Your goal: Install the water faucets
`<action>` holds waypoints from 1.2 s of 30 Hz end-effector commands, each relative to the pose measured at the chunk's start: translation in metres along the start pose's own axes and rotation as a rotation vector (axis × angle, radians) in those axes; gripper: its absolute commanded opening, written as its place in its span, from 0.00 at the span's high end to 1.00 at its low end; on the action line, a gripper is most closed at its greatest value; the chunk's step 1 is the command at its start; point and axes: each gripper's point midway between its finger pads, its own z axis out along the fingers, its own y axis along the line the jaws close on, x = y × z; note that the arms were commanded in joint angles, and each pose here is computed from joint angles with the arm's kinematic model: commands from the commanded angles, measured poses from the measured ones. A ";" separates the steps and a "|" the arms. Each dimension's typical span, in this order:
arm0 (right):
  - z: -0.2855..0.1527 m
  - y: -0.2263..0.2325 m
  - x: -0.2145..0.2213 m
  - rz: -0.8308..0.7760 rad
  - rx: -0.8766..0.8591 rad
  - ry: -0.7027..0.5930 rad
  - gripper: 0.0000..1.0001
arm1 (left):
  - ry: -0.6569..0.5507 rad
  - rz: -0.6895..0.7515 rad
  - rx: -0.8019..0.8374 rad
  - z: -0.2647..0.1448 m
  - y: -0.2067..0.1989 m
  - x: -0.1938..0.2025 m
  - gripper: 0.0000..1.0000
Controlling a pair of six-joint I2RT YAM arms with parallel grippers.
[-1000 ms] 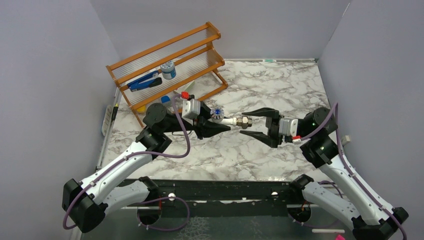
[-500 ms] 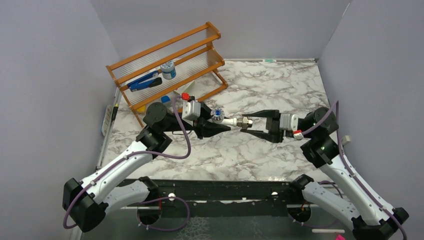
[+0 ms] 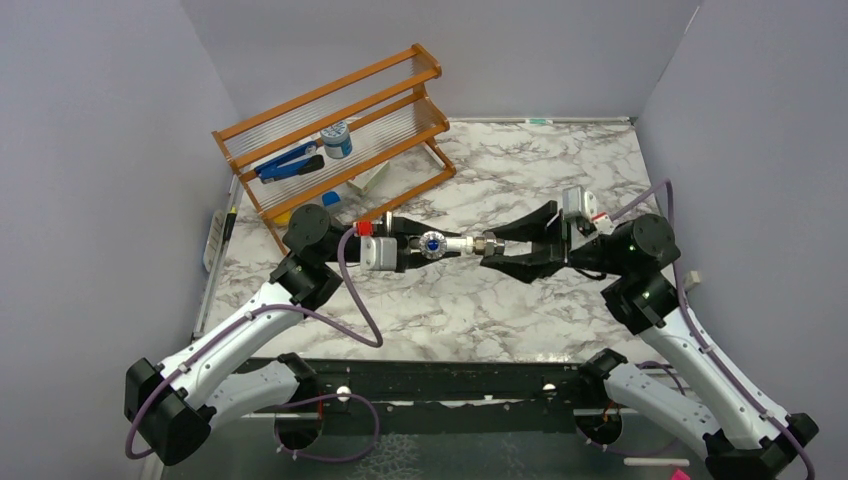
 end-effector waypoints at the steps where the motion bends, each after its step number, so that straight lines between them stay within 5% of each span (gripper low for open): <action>1: 0.001 -0.016 -0.011 0.140 0.118 -0.023 0.95 | -0.084 0.324 0.099 0.001 -0.008 -0.030 1.00; 12: 0.004 -0.025 -0.020 0.276 0.177 0.026 0.92 | -0.080 0.431 0.072 0.002 0.002 -0.032 1.00; 16: 0.005 -0.024 -0.020 0.282 0.167 0.022 0.77 | -0.073 0.437 0.049 0.002 0.006 -0.032 1.00; 21: 0.002 -0.019 -0.028 0.144 0.131 -0.001 0.48 | -0.066 0.420 0.041 0.001 0.006 -0.029 1.00; 24: 0.000 -0.011 -0.034 0.080 0.095 -0.020 0.40 | -0.066 0.407 0.046 0.001 0.005 -0.028 1.00; 31: -0.006 0.000 -0.051 -0.065 0.060 -0.080 0.29 | -0.059 0.337 0.045 0.000 0.001 -0.023 1.00; 36: -0.009 0.013 -0.058 -0.311 -0.031 -0.103 0.28 | -0.051 0.059 0.026 0.006 0.004 -0.024 1.00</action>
